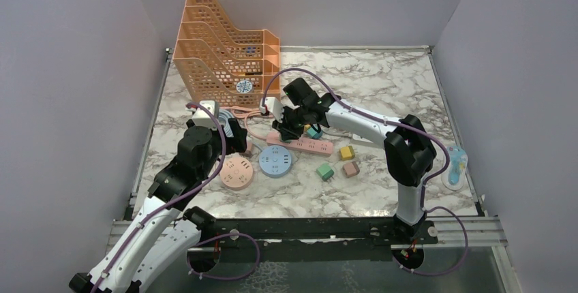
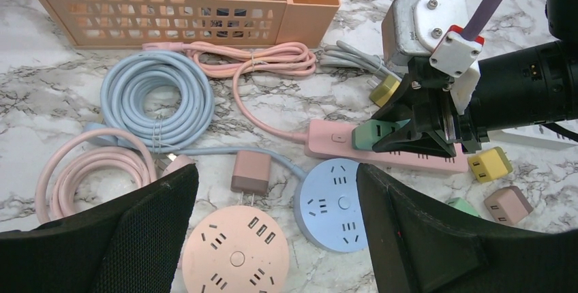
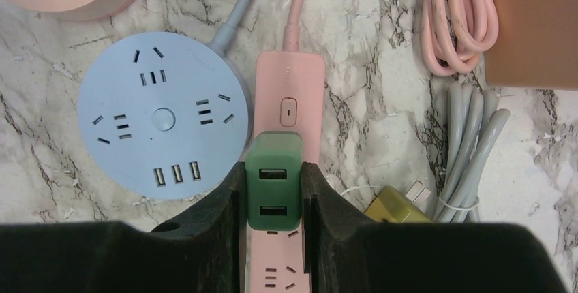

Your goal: Insert the plug

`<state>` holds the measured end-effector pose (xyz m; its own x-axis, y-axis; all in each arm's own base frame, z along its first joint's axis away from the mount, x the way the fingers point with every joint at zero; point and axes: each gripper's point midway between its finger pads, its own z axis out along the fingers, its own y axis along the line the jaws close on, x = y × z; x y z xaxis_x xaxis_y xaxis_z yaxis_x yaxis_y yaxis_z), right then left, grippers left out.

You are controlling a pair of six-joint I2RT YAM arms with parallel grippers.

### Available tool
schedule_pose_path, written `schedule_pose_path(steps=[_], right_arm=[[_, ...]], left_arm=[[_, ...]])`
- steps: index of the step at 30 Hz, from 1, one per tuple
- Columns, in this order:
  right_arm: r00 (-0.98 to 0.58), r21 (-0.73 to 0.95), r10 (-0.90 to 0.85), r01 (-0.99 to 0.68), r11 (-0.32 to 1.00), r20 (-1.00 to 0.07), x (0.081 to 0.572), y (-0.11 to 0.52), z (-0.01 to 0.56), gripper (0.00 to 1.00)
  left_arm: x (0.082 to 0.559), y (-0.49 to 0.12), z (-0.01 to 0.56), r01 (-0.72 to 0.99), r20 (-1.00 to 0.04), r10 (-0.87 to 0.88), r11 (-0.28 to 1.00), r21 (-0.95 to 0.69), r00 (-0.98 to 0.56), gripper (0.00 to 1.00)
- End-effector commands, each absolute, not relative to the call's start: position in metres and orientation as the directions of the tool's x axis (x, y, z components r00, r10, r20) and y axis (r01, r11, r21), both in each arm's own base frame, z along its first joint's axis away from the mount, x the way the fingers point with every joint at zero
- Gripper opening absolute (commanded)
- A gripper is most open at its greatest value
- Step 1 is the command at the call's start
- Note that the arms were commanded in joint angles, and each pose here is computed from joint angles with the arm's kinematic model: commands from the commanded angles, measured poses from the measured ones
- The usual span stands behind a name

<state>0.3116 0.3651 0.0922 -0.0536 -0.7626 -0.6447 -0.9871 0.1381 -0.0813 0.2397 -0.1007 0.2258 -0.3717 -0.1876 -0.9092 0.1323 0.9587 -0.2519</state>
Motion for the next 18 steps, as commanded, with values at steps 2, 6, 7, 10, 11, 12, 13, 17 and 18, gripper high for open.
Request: schedule_pose_path(steps=[2,6,7,10,11,12,13,17,18], right_arm=[[-0.119,-0.033,-0.787,-0.984,0.175,-0.606,0.307,0.352,0.085,0.01],[-0.136,-0.047,-0.800,-0.979,0.200,-0.585,0.311,0.344,0.087,0.01],[-0.137,-0.048,-0.800,-0.978,0.203,-0.584,0.312,0.342,0.088,0.01],[-0.138,-0.033,-0.792,-0.980,0.196,-0.595,0.309,0.342,0.091,0.01],[-0.141,-0.025,-0.791,-0.981,0.193,-0.595,0.308,0.342,0.090,0.01],[-0.143,-0.016,-0.791,-0.982,0.190,-0.595,0.307,0.343,0.089,0.01],[-0.146,-0.006,-0.791,-0.983,0.186,-0.594,0.305,0.343,0.086,0.01],[-0.151,0.044,-0.791,-0.987,0.156,-0.592,0.298,0.347,0.074,0.01],[-0.156,0.056,-0.792,-0.987,0.152,-0.590,0.296,0.347,0.072,0.01]], left_arm=[[0.244,-0.099,0.246,0.127,-0.924,-0.213,0.956,-0.264,-0.317,0.88],[0.244,-0.099,0.247,0.127,-0.923,-0.217,0.955,-0.268,-0.319,0.88],[0.244,-0.100,0.246,0.127,-0.922,-0.217,0.955,-0.269,-0.320,0.88],[0.244,-0.101,0.246,0.127,-0.921,-0.220,0.954,-0.272,-0.322,0.88],[0.245,-0.101,0.246,0.126,-0.921,-0.220,0.954,-0.272,-0.323,0.88],[0.245,-0.101,0.245,0.125,-0.920,-0.220,0.954,-0.273,-0.325,0.88],[0.245,-0.101,0.246,0.126,-0.920,-0.223,0.953,-0.275,-0.323,0.88],[0.246,-0.102,0.246,0.126,-0.919,-0.225,0.952,-0.277,-0.324,0.88],[0.246,-0.102,0.245,0.126,-0.919,-0.224,0.953,-0.277,-0.324,0.88]])
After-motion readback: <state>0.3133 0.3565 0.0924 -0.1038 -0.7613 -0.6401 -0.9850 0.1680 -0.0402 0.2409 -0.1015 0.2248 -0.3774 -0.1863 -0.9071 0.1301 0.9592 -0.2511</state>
